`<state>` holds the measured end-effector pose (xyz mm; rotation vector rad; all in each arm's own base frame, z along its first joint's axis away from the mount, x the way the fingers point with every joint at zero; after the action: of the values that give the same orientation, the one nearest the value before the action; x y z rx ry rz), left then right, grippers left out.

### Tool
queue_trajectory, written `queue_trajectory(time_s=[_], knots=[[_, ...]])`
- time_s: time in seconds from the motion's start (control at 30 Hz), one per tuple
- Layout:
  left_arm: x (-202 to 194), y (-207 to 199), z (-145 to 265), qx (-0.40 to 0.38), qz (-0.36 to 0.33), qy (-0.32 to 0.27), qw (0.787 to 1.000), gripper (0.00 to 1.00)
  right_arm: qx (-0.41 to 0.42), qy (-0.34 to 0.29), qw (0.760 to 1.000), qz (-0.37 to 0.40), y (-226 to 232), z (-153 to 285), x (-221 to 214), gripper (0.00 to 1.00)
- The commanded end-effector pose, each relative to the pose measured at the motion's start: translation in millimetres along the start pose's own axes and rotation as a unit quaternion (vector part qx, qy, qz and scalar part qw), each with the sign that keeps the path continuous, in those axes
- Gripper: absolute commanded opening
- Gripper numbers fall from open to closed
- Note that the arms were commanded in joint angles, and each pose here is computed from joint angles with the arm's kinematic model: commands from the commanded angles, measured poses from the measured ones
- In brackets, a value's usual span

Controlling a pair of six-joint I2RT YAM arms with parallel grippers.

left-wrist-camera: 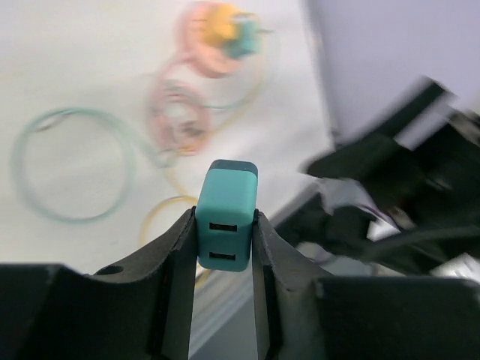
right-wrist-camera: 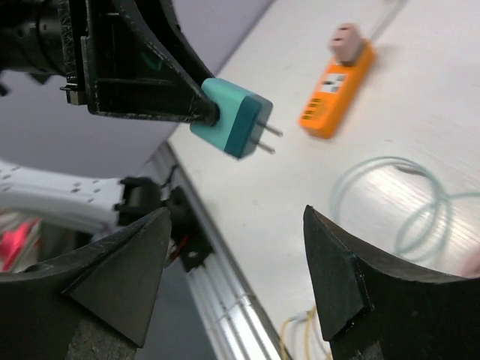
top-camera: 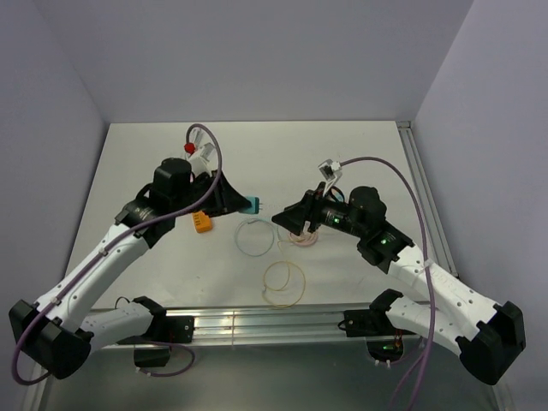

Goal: Insert the plug

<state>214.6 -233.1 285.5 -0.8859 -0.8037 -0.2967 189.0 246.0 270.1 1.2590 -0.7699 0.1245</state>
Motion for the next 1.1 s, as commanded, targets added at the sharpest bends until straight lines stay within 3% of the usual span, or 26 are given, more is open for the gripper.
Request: queue_trajectory(time_s=[0.0,0.13,0.37,0.73,1.07], knots=[[-12.5,56.5,3.7,0.173,0.033,0.047,0.983,0.0,-0.096,-0.046,0.994,0.02,-28.1,6.6,14.4,0.77],[-16.2,91.7,2.2,0.269,0.04,0.09,0.958,0.0,-0.095,-0.032,0.995,0.012,-37.0,6.4,2.6,0.74],[-8.1,134.0,8.5,0.39,0.031,0.098,0.915,0.0,-0.076,-0.023,0.997,0.002,-40.3,2.5,-6.1,0.72],[4.4,180.3,0.1,0.457,0.027,0.101,0.883,0.0,-0.074,-0.023,0.997,-0.006,-46.1,3.3,-13.0,0.71],[-4.1,223.5,-18.2,0.491,0.007,0.15,0.858,0.0,-0.084,-0.034,0.996,0.003,-45.6,4.7,-8.2,0.71]])
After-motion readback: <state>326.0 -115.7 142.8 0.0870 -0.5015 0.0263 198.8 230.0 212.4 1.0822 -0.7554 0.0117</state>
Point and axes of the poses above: each gripper's point midway between its finger pads, its own z axis back along the fingers, its own y axis along the line the jaws close on, x = y × z, the point moved 3 cm from there along z, back along the fingers, and after that the axes turned 14 degrees about -z, right-handed, at the moved point
